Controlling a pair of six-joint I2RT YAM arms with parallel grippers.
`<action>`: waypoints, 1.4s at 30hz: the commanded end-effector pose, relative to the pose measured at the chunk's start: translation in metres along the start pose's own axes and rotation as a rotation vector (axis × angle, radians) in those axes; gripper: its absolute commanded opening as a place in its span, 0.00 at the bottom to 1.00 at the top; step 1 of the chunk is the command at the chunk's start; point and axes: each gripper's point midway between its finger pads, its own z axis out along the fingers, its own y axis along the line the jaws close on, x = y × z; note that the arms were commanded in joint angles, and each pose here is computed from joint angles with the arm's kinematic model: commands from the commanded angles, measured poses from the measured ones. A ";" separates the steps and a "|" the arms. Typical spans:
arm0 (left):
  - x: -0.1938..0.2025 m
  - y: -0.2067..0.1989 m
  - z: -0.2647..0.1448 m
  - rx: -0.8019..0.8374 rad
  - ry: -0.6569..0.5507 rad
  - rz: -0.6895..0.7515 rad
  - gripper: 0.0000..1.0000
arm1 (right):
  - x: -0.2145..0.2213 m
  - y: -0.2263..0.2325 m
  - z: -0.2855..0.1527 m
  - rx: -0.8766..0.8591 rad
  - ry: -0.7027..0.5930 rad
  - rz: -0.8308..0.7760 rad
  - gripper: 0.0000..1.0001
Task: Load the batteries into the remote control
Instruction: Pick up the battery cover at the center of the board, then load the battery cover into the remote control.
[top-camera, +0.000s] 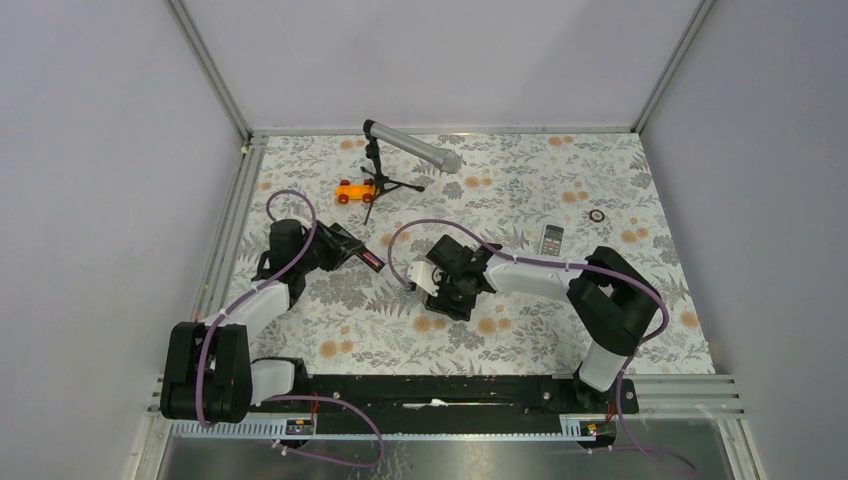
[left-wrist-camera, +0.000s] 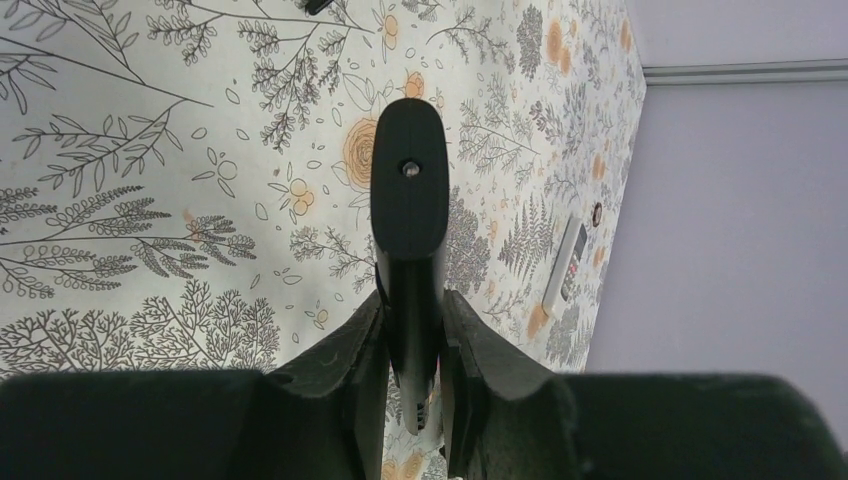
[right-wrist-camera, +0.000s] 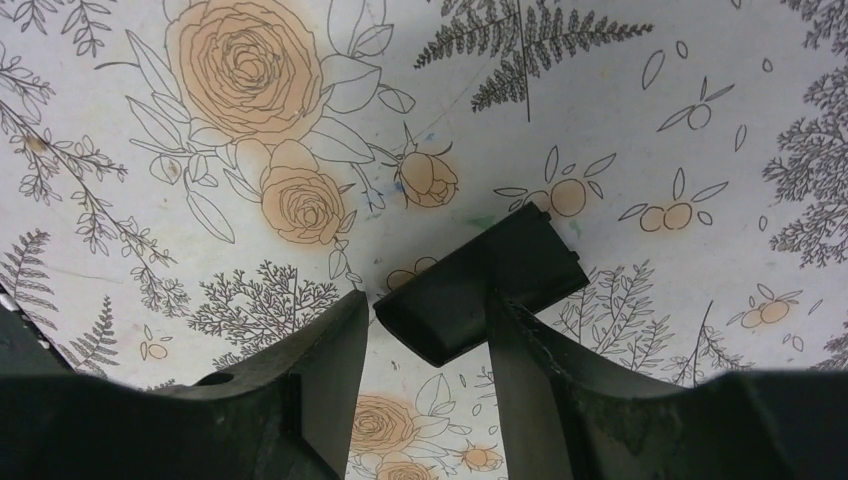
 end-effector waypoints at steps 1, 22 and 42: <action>-0.010 -0.017 -0.006 0.068 -0.020 0.037 0.23 | -0.003 0.006 -0.006 -0.049 0.012 -0.081 0.53; -0.012 -0.047 -0.023 0.214 -0.038 0.068 0.22 | -0.105 -0.011 -0.093 0.014 -0.434 0.362 0.00; -0.026 -0.216 -0.109 0.673 -0.103 -0.061 0.19 | -0.240 -0.051 -0.333 -0.838 -1.450 1.273 0.00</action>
